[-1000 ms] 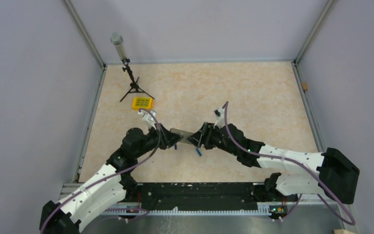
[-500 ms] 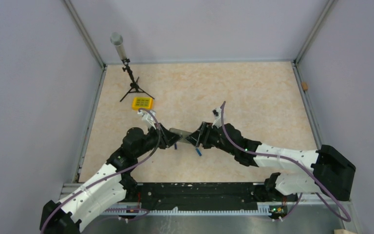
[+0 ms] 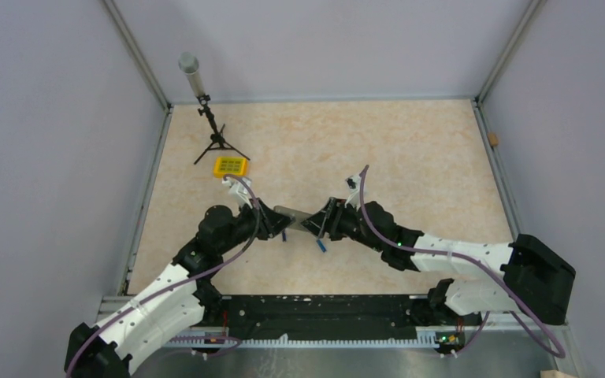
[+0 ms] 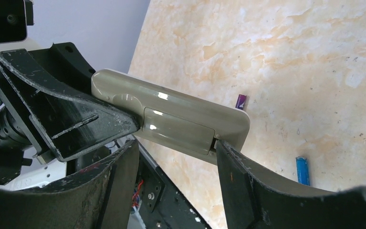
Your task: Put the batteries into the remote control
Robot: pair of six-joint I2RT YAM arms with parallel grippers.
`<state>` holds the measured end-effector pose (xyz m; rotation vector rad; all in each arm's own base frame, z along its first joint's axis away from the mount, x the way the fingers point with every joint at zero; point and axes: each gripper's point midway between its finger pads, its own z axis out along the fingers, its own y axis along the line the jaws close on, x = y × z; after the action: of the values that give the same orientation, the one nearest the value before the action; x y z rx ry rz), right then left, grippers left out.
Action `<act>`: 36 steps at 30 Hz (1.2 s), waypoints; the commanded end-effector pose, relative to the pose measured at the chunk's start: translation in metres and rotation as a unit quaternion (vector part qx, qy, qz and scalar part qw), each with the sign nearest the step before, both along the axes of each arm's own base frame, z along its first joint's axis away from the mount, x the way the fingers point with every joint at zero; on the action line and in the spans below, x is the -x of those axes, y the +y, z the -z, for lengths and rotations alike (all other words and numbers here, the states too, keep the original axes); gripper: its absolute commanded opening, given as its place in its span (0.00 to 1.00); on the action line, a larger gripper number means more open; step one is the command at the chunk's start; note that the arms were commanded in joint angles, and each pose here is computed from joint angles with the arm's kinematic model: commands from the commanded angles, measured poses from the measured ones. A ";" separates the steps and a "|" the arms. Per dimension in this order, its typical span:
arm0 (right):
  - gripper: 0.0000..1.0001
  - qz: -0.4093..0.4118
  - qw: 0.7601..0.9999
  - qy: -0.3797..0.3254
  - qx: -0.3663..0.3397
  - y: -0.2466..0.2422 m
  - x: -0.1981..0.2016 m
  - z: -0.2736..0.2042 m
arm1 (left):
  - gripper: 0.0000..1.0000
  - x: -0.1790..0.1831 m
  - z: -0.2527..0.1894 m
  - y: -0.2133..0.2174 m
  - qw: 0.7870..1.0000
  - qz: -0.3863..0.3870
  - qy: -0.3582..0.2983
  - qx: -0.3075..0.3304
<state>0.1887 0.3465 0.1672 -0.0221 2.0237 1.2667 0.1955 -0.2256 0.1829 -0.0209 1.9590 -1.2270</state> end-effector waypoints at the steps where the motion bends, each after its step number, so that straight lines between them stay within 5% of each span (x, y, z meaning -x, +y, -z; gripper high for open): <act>1: 0.59 -0.036 0.997 -0.027 -0.067 0.012 0.010 -0.040 | 0.00 0.017 -0.055 -0.023 0.993 0.076 -0.056 0.069; 22: 0.58 -0.053 0.994 -0.034 -0.085 0.015 0.015 -0.051 | 0.00 -0.003 -0.026 -0.017 0.999 0.033 -0.037 0.010; 36: 0.58 -0.002 0.999 -0.026 -0.027 -0.012 0.008 -0.030 | 0.00 0.001 -0.036 -0.011 0.998 0.026 -0.047 0.013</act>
<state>0.1791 0.3400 0.1919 -0.0424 1.9686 1.3344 0.1933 -0.2324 0.1856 0.0493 1.9685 -1.2173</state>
